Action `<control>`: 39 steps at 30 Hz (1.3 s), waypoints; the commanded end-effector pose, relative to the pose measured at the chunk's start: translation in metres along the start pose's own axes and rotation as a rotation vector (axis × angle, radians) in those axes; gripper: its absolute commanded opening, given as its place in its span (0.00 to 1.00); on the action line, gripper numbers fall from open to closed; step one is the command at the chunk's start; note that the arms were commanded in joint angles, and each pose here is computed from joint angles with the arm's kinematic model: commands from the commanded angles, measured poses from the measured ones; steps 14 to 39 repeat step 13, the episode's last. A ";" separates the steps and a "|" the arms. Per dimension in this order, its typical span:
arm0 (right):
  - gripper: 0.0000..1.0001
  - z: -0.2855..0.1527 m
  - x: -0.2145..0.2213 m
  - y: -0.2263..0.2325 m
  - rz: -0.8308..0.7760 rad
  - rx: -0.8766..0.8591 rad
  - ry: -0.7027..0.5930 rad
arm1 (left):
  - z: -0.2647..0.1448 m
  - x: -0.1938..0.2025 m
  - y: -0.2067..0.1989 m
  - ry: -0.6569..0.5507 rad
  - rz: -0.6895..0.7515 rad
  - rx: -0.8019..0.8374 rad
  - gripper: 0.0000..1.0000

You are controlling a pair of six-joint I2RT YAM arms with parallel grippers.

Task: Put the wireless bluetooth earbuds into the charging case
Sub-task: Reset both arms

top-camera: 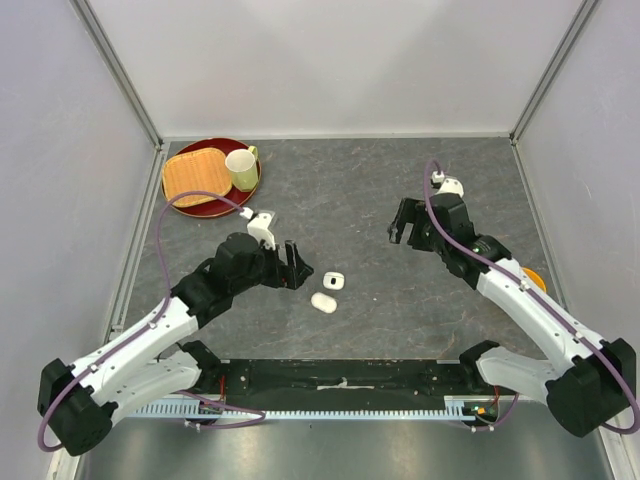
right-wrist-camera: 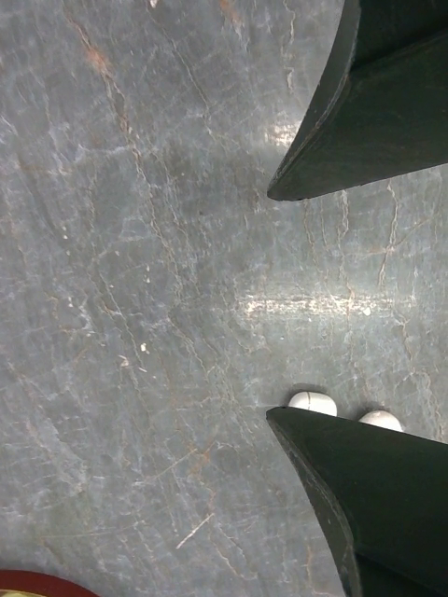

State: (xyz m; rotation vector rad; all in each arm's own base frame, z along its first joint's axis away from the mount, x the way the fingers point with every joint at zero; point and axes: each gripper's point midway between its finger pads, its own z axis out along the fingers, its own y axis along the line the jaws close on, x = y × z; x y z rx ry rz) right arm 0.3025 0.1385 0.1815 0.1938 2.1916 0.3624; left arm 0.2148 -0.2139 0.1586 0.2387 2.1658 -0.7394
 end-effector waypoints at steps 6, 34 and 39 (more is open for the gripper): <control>0.98 0.002 0.004 0.011 0.033 -0.050 0.032 | -0.015 -0.060 0.004 -0.170 0.036 -0.107 0.90; 0.98 -0.003 -0.001 -0.013 0.011 0.043 -0.041 | -0.014 -0.066 0.013 -0.202 -0.004 -0.166 0.90; 0.98 -0.003 -0.001 -0.013 0.011 0.043 -0.041 | -0.014 -0.066 0.013 -0.202 -0.004 -0.166 0.90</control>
